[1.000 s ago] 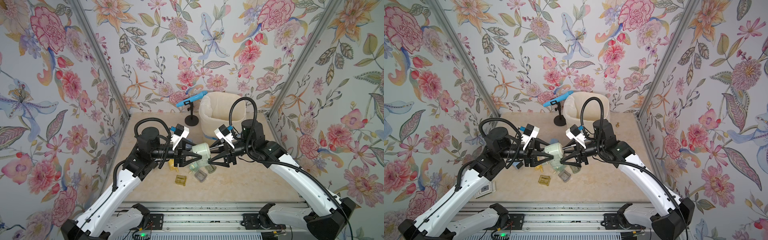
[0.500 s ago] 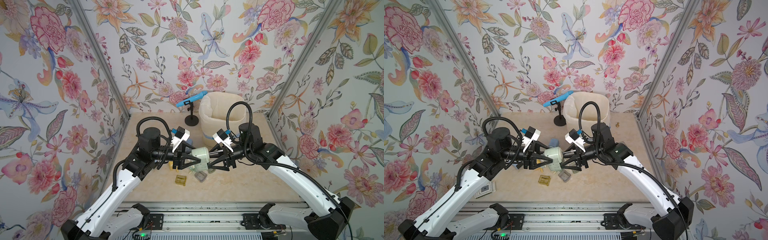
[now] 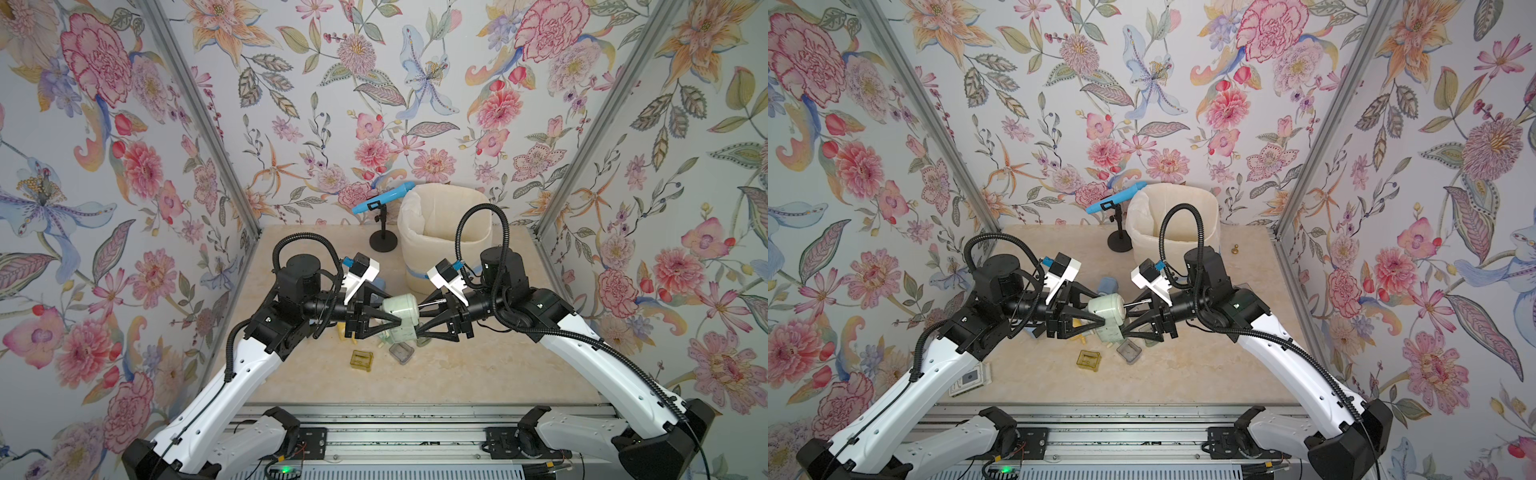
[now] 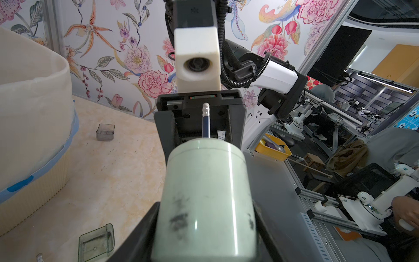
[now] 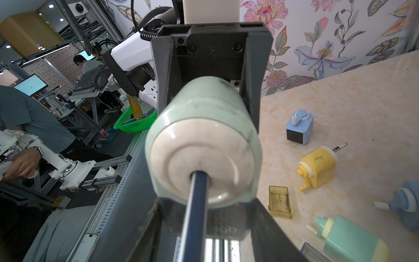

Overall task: Take out the pencil sharpener tray and clean the shavings
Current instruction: Open the container of the pencil sharpener.

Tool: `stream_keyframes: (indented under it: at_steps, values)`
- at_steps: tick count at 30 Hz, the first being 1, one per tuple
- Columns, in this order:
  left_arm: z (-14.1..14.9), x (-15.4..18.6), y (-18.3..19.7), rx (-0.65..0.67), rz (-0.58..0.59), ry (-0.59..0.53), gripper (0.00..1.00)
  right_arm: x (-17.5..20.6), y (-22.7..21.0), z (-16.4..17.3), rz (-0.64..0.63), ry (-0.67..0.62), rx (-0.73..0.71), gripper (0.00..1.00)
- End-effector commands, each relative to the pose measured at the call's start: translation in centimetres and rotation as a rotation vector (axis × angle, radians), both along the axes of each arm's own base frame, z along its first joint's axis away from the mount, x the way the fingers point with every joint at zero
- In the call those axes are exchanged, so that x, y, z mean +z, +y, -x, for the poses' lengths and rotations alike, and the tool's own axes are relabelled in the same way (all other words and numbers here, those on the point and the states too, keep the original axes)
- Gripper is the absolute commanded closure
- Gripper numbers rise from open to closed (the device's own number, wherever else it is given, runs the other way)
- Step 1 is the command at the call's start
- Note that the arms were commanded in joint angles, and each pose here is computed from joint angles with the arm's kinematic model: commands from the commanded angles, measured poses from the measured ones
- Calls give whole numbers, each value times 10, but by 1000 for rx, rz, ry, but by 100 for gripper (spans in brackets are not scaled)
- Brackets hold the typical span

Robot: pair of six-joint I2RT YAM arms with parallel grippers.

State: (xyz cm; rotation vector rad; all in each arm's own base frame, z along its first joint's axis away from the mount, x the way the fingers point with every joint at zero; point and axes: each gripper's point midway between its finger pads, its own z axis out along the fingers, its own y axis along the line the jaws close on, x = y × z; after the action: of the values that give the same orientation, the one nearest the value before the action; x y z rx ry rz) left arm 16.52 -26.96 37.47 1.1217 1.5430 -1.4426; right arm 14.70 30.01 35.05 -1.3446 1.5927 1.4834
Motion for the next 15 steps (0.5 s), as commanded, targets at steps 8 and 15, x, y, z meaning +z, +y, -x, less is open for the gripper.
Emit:
stream_keyframes:
  at_steps: [8, 15]
  values:
    - [-3, 2, 6, 19, -20, -53, 82, 8, -12, -2, -16, -33, -45, 48]
    - [-6, -1, 9, 36, -34, -58, 82, 7, -18, -7, -14, -34, -78, 47]
